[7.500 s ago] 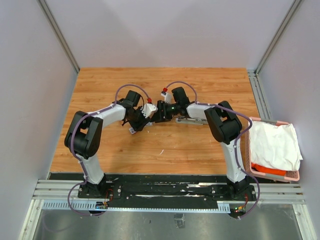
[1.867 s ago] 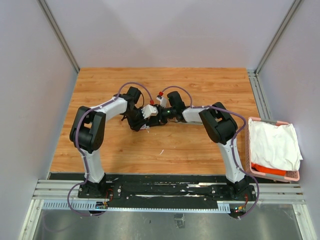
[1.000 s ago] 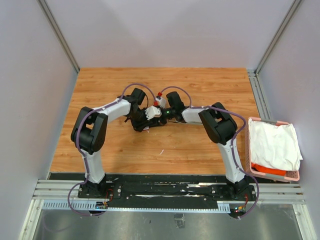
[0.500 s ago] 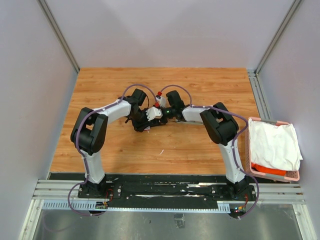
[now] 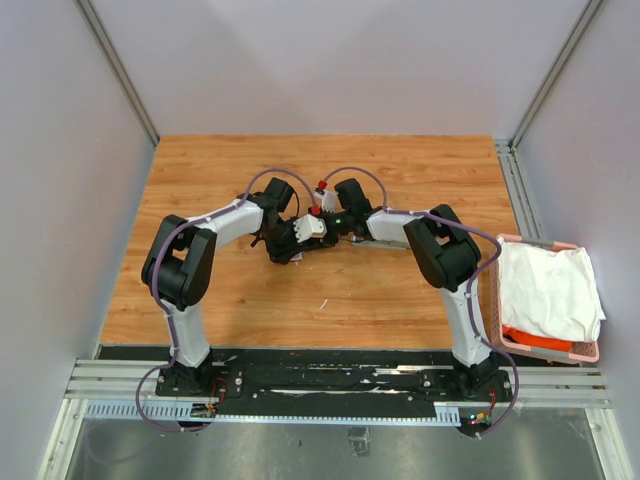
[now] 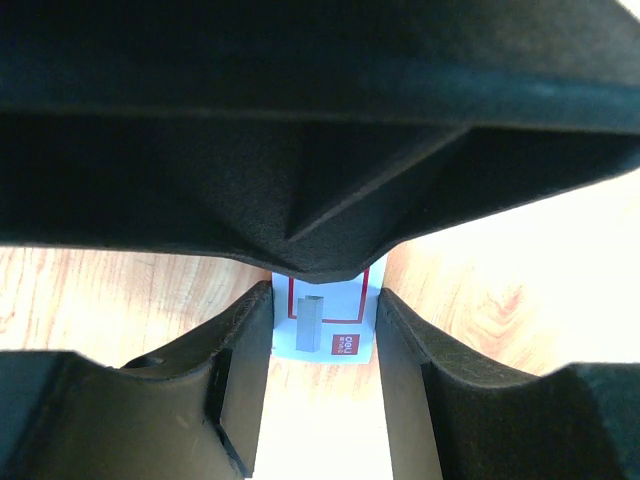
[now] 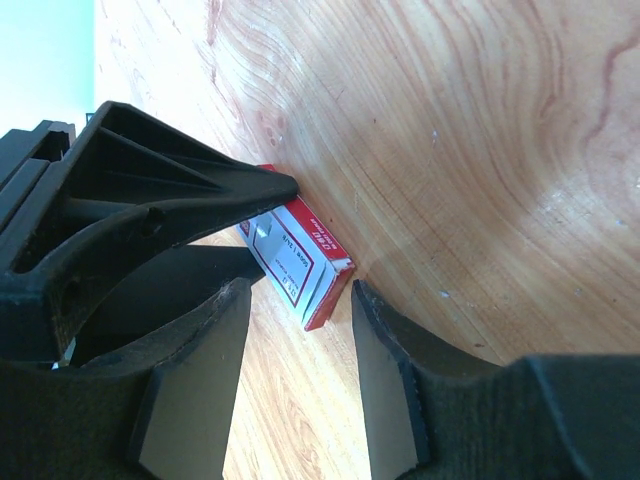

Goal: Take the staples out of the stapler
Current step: Close the staple box at the center of the board.

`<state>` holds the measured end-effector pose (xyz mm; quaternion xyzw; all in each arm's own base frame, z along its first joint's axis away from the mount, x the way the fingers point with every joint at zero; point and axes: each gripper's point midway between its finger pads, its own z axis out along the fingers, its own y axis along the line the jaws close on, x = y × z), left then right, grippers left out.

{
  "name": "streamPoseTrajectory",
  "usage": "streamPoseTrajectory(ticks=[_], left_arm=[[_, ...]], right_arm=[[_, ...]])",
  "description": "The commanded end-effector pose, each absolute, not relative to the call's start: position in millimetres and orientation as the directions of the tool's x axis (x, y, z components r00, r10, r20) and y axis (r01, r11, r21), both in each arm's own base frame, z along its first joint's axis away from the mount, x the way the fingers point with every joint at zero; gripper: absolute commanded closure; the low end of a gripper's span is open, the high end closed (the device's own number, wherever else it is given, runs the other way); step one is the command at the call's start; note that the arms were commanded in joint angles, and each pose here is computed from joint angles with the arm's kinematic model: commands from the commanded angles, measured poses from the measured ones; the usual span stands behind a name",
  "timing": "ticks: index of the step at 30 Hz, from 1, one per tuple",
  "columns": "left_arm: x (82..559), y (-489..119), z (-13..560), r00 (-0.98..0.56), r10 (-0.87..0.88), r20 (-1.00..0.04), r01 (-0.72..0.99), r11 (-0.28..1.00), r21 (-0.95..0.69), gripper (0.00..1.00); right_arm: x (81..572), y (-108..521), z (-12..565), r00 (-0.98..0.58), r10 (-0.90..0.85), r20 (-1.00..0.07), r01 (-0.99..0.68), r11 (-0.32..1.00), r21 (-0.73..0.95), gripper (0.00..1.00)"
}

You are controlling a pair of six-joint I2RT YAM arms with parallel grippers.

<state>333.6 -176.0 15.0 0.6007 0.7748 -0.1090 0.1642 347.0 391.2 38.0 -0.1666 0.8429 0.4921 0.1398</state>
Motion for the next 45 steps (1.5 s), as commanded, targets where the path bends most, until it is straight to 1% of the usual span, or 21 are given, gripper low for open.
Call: streamPoseTrajectory(ticks=[1,8,16,22,27,32,40,45], left_arm=[[287,-177,-17,-0.246,0.909,-0.336,0.968,0.210,-0.141,0.53],[288,-178,-18,-0.247,0.911,-0.330,0.967,0.212,-0.140,0.53],[285,-178,-20,-0.239,0.916,-0.322,0.968,0.201,-0.147,0.53],[285,-179,-20,-0.242,0.919,-0.312,0.967,0.203,-0.151,0.53],[286,-178,-21,-0.256,0.918,-0.303,0.964,0.220,-0.149,0.53],[288,-178,-22,-0.261,0.917,-0.301,0.963,0.226,-0.146,0.53],[295,-179,-21,-0.271,0.916,-0.296,0.961,0.241,-0.134,0.52],[306,-178,-19,-0.255,0.922,-0.292,0.967,0.239,-0.090,0.50]], right_arm=[[347,394,34,-0.916,-0.138,-0.377,-0.396,0.458,0.796,0.53],[336,405,32,-0.917,-0.167,-0.362,-0.399,0.433,0.808,0.53],[335,408,32,-0.907,-0.182,-0.379,-0.420,0.428,0.800,0.53],[327,420,40,-0.893,-0.218,-0.394,-0.450,0.394,0.802,0.53],[330,409,34,-0.891,-0.219,-0.397,-0.454,0.449,0.770,0.53],[341,399,50,-0.877,-0.201,-0.437,-0.479,0.453,0.752,0.52],[355,378,67,-0.846,-0.220,-0.486,-0.528,0.478,0.702,0.46],[363,356,74,-0.807,-0.246,-0.537,-0.577,0.520,0.629,0.45]])
